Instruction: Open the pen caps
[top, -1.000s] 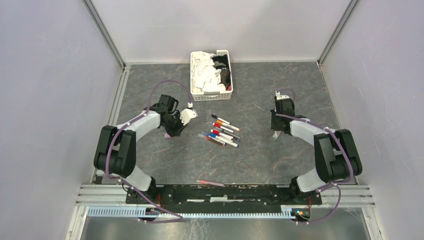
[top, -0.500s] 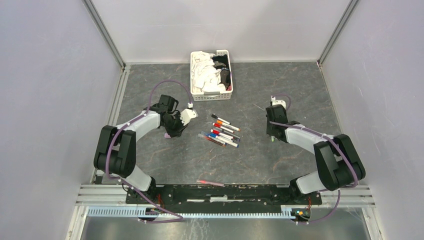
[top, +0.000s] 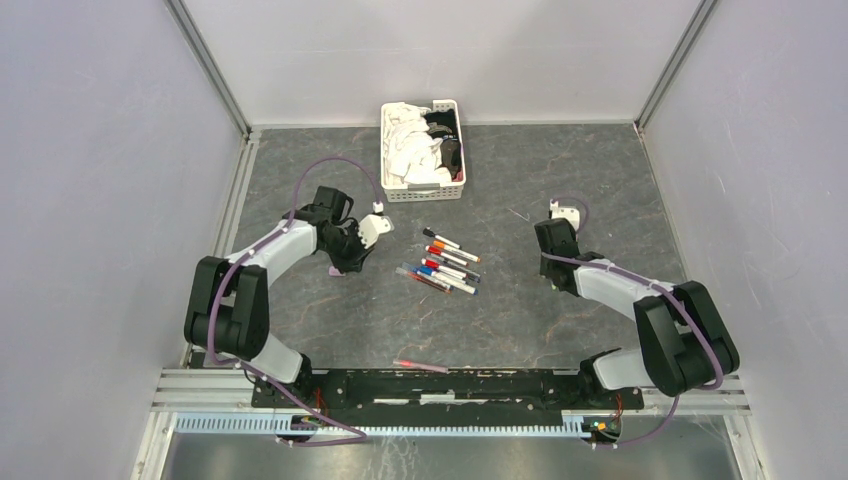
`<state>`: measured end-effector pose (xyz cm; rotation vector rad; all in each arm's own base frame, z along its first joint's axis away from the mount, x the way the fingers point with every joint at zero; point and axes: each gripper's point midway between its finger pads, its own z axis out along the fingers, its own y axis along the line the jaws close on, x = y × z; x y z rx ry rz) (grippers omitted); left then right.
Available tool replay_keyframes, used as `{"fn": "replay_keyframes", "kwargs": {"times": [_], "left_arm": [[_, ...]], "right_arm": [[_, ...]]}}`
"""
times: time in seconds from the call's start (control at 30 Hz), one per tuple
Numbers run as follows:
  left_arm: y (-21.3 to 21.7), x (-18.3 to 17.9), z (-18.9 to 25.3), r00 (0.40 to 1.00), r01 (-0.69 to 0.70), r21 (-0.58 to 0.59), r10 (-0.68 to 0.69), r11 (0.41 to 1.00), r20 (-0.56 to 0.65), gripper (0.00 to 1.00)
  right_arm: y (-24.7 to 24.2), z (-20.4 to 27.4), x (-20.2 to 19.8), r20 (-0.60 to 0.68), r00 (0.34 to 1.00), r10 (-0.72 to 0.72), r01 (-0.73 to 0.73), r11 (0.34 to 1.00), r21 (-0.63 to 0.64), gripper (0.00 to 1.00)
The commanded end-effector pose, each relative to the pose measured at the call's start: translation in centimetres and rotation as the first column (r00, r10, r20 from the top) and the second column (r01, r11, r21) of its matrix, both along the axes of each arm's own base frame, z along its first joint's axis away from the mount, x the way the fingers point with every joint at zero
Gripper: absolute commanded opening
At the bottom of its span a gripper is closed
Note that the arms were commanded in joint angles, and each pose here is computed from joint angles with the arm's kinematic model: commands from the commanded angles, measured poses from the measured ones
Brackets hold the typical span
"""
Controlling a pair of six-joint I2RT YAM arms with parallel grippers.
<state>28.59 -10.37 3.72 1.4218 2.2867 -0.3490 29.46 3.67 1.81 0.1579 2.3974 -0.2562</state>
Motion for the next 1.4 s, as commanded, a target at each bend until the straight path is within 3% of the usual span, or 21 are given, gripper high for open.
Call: {"fn": "replay_keyframes", "kwargs": {"times": [0.0,0.33,0.5,0.57,0.73,0.9,0.93,0.97,1.1,1.23,1.37], "left_arm": [[-0.9,0.7,2.1,0.999,0.011,-0.056,-0.009,0.998,0.031,0.24],[-0.5,0.6,0.9,1.000,0.010,-0.031,-0.010,0.999,0.021,0.30],[-0.2,1.1,-0.2,1.000,-0.017,-0.019,0.017,1.000,0.022,0.44],[-0.2,1.0,-0.7,1.000,-0.023,-0.015,0.023,1.000,0.014,0.52],[-0.2,1.1,-0.1,0.999,-0.032,-0.023,0.032,0.999,0.029,0.55],[-1.1,1.7,3.9,0.996,-0.054,-0.086,0.059,0.995,0.067,0.60],[-1.4,1.9,5.1,0.995,-0.053,-0.109,0.061,0.993,0.074,0.94],[-1.6,1.9,6.3,0.995,-0.057,-0.128,0.067,0.990,0.079,0.99],[-1.9,2.9,11.6,0.982,-0.084,-0.174,0.110,0.981,0.150,1.00],[-1.1,3.8,16.8,0.950,-0.152,-0.196,0.198,0.969,0.243,1.00],[0.4,4.9,20.0,0.893,-0.248,-0.199,0.304,0.948,0.331,1.00]], "right_arm": [[-3.1,-0.7,-3.0,-0.118,0.992,-0.039,0.021,0.989,-0.147,0.00],[-0.3,0.1,0.6,-0.068,0.994,0.081,-0.086,0.994,-0.068,0.00],[0.2,0.9,2.4,-0.068,0.991,0.114,-0.119,0.989,-0.088,0.01],[0.5,1.0,2.6,-0.066,0.989,0.131,-0.136,0.988,-0.079,0.06],[0.3,0.4,2.2,-0.078,0.987,0.140,-0.146,0.985,-0.086,0.23],[0.6,1.1,2.2,-0.052,0.990,0.132,-0.136,0.989,-0.067,0.41],[0.7,1.6,2.4,-0.037,0.990,0.133,-0.135,0.989,-0.060,0.44],[1.0,2.2,2.6,-0.018,0.990,0.138,-0.139,0.989,-0.052,0.45],[3.2,5.0,3.8,0.058,0.979,0.196,-0.195,0.981,-0.021,0.45],[9.4,7.8,4.8,0.155,0.897,0.414,-0.426,0.903,0.052,0.46],[16.1,8.6,5.1,0.177,0.745,0.644,-0.666,0.735,0.129,0.45]]}}
